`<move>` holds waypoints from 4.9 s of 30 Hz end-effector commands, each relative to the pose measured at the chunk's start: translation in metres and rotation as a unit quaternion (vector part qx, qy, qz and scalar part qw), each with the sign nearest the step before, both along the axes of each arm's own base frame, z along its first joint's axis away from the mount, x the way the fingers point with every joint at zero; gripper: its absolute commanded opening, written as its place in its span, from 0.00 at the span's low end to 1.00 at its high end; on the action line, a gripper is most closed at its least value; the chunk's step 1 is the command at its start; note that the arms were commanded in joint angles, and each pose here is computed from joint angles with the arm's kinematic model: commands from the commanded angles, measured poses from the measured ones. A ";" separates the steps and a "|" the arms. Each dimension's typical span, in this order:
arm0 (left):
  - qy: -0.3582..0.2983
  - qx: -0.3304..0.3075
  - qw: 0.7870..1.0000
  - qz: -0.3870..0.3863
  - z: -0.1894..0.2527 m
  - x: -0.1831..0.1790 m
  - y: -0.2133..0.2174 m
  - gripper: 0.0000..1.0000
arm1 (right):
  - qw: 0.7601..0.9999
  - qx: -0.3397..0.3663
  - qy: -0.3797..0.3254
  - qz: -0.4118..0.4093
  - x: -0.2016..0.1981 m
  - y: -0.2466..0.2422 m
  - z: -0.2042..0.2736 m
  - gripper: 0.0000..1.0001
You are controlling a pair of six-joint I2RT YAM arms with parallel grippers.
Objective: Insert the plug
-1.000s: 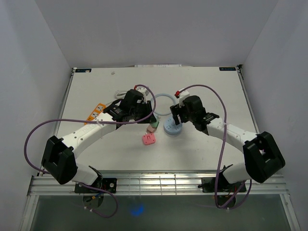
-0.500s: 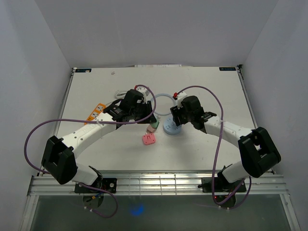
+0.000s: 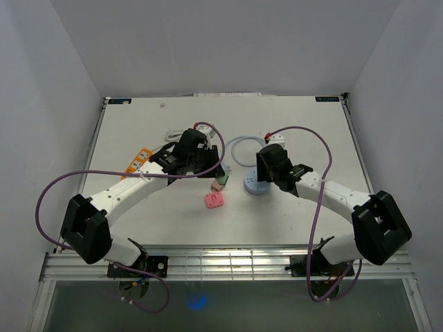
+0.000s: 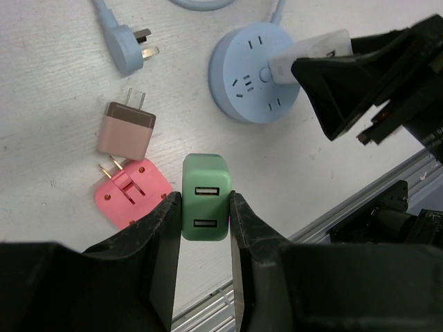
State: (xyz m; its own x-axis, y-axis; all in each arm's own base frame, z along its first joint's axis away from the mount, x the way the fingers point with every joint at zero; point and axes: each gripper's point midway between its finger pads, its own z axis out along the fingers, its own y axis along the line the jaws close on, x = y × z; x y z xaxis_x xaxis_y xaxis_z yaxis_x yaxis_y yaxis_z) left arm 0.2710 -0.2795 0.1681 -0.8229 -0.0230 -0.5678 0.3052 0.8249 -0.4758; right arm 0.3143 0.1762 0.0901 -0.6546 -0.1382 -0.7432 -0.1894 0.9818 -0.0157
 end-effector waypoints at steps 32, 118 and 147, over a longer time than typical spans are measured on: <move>0.002 -0.030 0.998 0.060 -0.007 0.025 -0.043 0.00 | 0.958 0.125 -0.116 -0.229 -0.034 -0.046 0.071 0.97; 0.029 0.130 0.977 0.165 -0.069 0.000 -0.095 0.00 | 0.948 0.126 -0.102 -0.274 -0.037 -0.110 0.008 0.89; 0.046 0.213 0.960 0.177 -0.094 -0.002 -0.103 0.00 | 0.950 0.128 -0.094 -0.268 -0.036 -0.109 0.004 0.89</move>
State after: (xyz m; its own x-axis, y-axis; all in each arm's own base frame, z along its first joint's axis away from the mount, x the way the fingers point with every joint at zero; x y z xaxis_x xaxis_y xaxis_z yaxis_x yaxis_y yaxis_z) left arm 0.2752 -0.3902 0.0924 -0.8361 -0.1248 -0.5341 -0.0507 0.9872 -0.1513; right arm 0.2727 0.0666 0.0889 -0.4579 0.3738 -0.8066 0.3288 0.9142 0.2370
